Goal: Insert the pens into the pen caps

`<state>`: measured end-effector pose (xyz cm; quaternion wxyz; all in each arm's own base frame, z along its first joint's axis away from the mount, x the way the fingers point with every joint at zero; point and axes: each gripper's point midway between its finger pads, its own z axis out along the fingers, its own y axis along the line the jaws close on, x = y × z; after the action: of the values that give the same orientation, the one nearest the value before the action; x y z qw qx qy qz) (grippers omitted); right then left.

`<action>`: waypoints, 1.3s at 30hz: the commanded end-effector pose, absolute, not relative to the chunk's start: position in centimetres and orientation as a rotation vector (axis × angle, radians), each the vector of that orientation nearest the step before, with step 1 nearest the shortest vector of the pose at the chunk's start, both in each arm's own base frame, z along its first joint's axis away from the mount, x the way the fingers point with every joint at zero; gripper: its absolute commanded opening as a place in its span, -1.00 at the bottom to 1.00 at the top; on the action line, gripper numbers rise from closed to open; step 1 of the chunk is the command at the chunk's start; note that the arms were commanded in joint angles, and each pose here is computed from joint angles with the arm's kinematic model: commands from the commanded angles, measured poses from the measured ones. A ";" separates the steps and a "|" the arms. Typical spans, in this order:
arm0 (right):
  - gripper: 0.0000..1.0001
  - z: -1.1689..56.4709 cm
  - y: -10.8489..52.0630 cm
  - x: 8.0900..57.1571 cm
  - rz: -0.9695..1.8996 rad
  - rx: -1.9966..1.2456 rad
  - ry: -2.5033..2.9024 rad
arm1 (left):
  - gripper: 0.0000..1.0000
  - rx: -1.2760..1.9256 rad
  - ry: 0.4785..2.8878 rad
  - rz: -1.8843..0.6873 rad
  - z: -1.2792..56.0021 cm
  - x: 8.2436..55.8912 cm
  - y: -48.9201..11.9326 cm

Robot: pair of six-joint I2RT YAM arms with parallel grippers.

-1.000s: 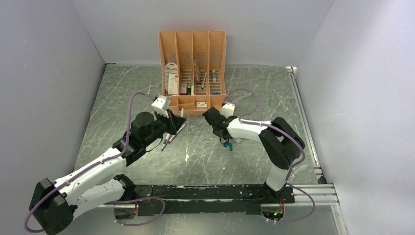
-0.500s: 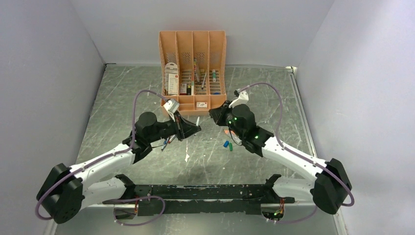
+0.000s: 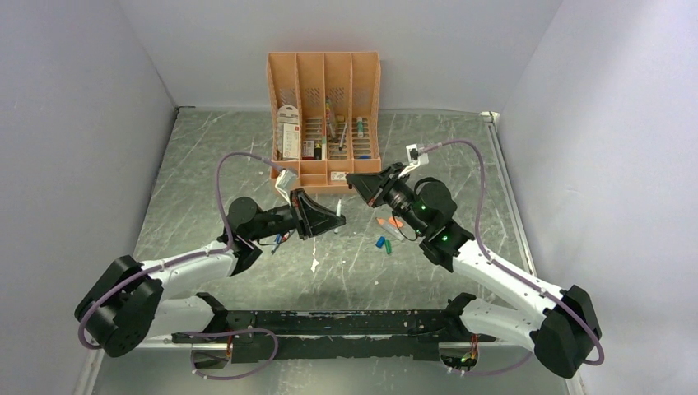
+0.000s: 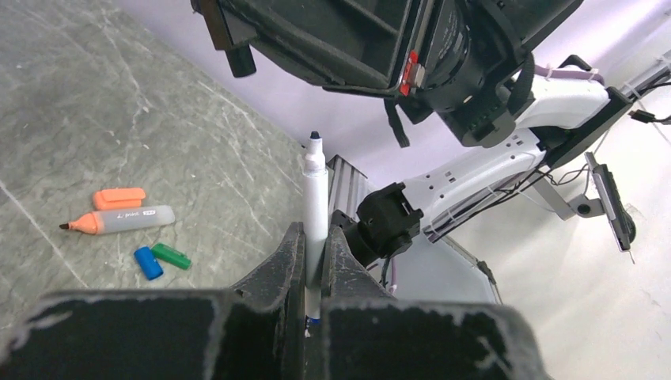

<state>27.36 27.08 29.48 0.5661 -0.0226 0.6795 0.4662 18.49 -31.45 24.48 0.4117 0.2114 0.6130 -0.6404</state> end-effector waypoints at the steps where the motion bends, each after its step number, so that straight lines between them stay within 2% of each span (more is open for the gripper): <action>1: -1.00 31.4 27.9 25.8 1.208 -0.131 1.495 | -0.86 0.565 1.436 -1.681 26.4 17.7 -31.6; 39: -1.00 31.6 28.7 24.1 1.315 -0.183 1.463 | -0.86 0.550 1.456 -1.681 26.3 18.8 -32.5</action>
<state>24.55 28.76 30.82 0.5465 -0.0728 0.6322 0.5444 18.84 -32.15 24.60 0.3990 0.2029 0.6032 -0.6602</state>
